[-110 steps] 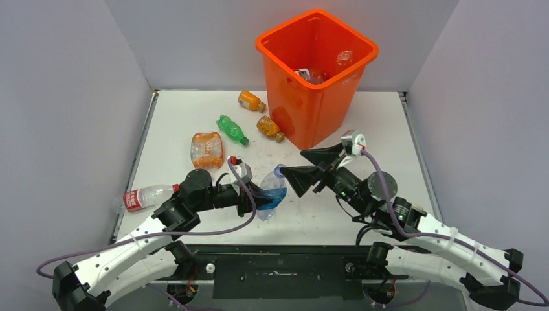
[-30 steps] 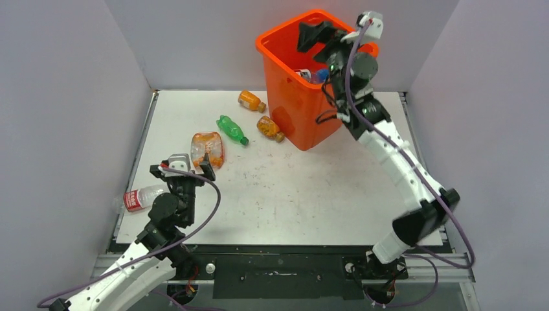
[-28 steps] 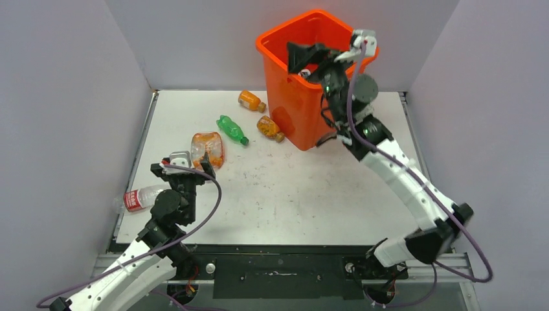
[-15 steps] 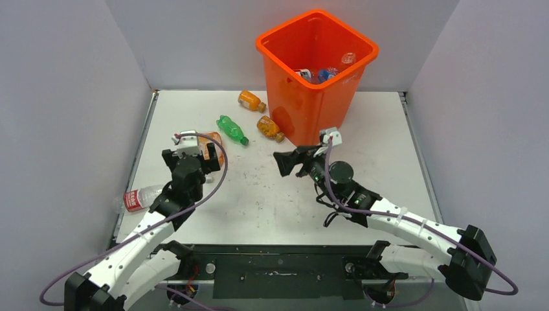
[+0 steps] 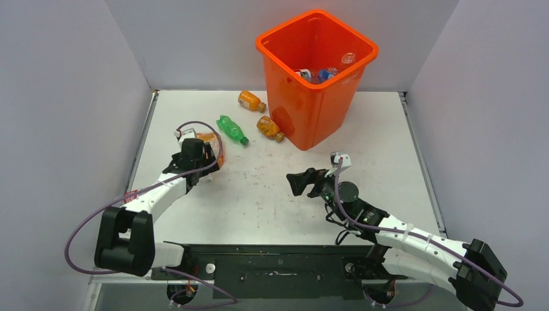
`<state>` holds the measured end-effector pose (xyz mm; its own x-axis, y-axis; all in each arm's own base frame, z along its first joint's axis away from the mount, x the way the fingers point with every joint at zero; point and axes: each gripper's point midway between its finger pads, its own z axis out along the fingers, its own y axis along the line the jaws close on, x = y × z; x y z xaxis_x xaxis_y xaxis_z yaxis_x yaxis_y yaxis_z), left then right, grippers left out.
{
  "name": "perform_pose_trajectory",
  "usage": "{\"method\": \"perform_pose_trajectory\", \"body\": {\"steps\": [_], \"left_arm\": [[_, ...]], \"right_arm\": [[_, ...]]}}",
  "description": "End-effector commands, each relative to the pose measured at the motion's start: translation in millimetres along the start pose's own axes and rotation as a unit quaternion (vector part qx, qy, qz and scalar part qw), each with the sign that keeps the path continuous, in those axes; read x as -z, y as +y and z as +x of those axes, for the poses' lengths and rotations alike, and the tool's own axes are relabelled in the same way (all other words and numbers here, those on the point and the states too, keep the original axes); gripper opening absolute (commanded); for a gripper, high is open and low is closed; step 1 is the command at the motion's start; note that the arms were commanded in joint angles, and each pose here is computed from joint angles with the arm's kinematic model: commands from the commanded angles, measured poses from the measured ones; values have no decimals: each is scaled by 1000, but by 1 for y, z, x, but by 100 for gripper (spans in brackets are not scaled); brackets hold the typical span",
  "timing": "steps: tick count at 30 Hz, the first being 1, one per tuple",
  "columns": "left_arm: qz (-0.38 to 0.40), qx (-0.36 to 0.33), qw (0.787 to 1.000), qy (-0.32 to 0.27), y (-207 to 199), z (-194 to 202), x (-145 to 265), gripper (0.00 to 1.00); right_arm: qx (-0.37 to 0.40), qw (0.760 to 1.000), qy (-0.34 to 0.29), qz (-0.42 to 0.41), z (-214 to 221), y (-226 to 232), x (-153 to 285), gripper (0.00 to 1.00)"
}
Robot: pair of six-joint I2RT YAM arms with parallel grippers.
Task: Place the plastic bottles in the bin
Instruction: Pick up the plastic bottle at the center of the board.
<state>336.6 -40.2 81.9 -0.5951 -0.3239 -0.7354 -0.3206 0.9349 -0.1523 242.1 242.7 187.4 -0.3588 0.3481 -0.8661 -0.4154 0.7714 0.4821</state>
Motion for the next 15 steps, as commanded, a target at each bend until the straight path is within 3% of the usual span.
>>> {"method": "perform_pose_trajectory", "body": {"steps": [1, 6, 15], "left_arm": [[29, 14, 999, 13, -19, -11, -5, 75], [22, -6, 999, 39, -17, 5, -17, 71], [-4, -39, 995, 97, -9, 32, -38, 55]], "right_arm": [[-26, 999, -20, -4, -6, 0, 8, 98], [-33, 999, -21, -4, -3, -4, 15, 98], [-36, 999, -20, -5, -3, -5, 19, 98]]}}
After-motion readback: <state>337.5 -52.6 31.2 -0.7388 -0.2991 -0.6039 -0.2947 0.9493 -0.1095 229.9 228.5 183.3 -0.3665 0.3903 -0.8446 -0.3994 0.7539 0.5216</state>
